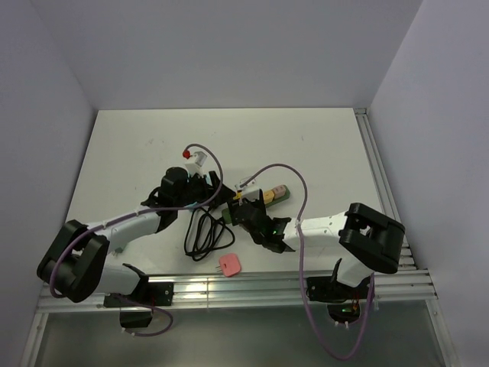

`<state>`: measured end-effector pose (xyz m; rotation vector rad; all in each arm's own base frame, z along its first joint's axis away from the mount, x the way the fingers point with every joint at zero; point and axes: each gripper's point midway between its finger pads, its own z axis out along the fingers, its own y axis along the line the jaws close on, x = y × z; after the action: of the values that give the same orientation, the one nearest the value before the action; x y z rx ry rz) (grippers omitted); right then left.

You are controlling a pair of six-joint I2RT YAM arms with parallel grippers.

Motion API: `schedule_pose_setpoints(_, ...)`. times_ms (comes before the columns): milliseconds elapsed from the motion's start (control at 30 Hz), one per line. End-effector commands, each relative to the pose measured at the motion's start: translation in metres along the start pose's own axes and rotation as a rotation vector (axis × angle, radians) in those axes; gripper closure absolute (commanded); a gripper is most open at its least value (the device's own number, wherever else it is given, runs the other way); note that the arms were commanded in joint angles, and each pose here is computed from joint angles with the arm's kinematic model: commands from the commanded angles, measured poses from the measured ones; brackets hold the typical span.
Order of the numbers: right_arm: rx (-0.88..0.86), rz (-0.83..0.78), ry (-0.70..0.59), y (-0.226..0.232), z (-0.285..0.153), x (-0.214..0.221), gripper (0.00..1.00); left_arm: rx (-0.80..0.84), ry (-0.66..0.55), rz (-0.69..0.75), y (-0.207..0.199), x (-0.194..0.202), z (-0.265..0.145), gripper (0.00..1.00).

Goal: Insert the plug
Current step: Insert the plug into the socket.

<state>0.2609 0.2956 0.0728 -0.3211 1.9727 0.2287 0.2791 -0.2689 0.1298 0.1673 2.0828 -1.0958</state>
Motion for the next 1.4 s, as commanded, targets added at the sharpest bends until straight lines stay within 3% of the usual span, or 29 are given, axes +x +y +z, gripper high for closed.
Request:
schedule_pose_setpoints(0,-0.031,-0.071,0.191,0.001,-0.017,0.055,1.0,0.069,-0.022,0.034,-0.017,-0.014,0.007,0.25)
schedule_pose_setpoints(167,-0.018,-0.069,0.216,0.001,-0.019,0.057,1.0,0.043,0.02,0.033,-0.013,-0.004,0.016,0.28)
schedule_pose_setpoints(600,-0.056,-0.116,0.243,0.016,-0.018,0.043,1.0,-0.134,0.129,0.017,0.023,0.02,0.038,0.48)
schedule_pose_setpoints(1167,-0.295,0.042,0.33,0.023,-0.007,0.048,1.0,-0.193,0.188,0.009,0.043,0.037,0.046,0.57)
schedule_pose_setpoints(1367,-0.18,-0.021,0.374,0.008,0.001,0.061,1.0,-0.21,0.206,0.005,0.047,0.042,0.049,0.58)
